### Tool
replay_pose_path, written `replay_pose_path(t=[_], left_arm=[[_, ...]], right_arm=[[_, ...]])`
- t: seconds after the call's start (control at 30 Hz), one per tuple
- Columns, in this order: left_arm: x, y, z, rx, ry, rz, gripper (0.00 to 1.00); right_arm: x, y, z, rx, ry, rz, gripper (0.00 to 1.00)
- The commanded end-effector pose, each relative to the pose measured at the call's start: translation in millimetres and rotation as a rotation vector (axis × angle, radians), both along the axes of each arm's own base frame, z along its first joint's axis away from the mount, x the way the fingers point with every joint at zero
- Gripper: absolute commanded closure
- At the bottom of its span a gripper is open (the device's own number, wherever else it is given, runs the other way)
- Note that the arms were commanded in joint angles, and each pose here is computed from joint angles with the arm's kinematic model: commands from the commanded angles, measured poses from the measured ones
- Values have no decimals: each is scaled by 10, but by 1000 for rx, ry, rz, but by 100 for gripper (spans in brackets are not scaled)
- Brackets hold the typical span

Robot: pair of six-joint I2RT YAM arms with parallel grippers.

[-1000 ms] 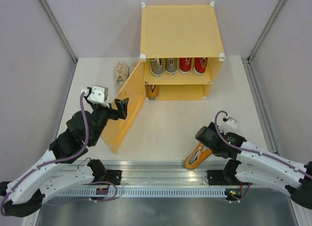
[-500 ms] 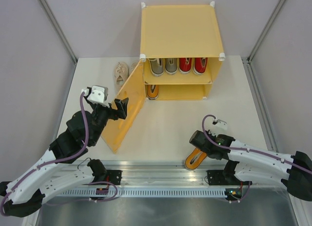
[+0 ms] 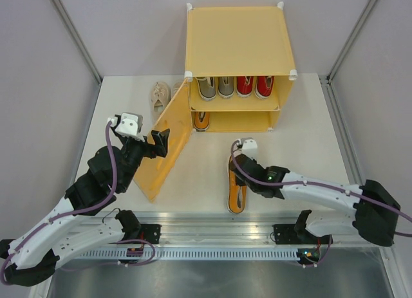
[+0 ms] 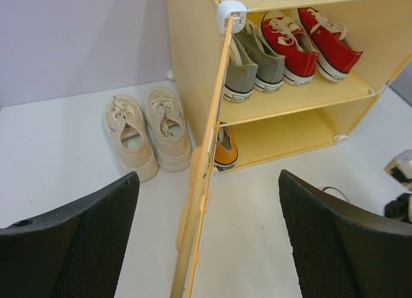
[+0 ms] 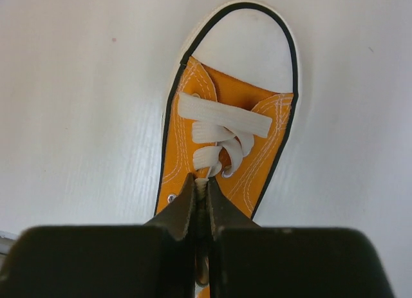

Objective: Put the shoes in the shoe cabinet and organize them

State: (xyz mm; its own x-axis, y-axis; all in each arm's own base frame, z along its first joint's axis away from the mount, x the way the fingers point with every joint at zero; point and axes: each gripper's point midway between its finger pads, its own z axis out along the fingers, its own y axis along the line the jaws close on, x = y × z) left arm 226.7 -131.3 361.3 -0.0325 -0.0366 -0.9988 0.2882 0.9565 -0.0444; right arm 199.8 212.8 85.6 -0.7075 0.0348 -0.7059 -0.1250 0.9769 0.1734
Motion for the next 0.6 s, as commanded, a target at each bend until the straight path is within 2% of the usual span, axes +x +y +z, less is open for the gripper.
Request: replay_pose_path(t=[0.0,0.1,0.17,0.2,0.23,0.27,0.37,0.43,0.47,0.57], left_arm=[[7,26,-34,8,17,15,9],[14,35,-43,11,19,23,9],[21,46,-53,16,20,30,9],[20,47,-46,15,19,30,9],[20,47,-46,15,19,30,9],[22,48,-49,15,19,32,9],[21,47,-43,16,17,30,9],[13,39,-40,17,17,22,9],[13,28,-44,16,19,18,9],[13,16,-44,15,19,13,9]], right_arm=[[343,670,422,-5,-169,263,99],[455,895,270,-116,-167,388,99],[514,959,131,-182,-165,437,92],[552,1011,116,-188,-170,447,82],[568,1033,119,-190,-172,450,82],[589,1031,127,-195,-176,439,58],[568,1008,145,-167,-170,410,32],[542,975,190,-138,-170,379,23],[519,925,157,-136,-161,363,14],[432,742,113,-131,-122,294,12]])
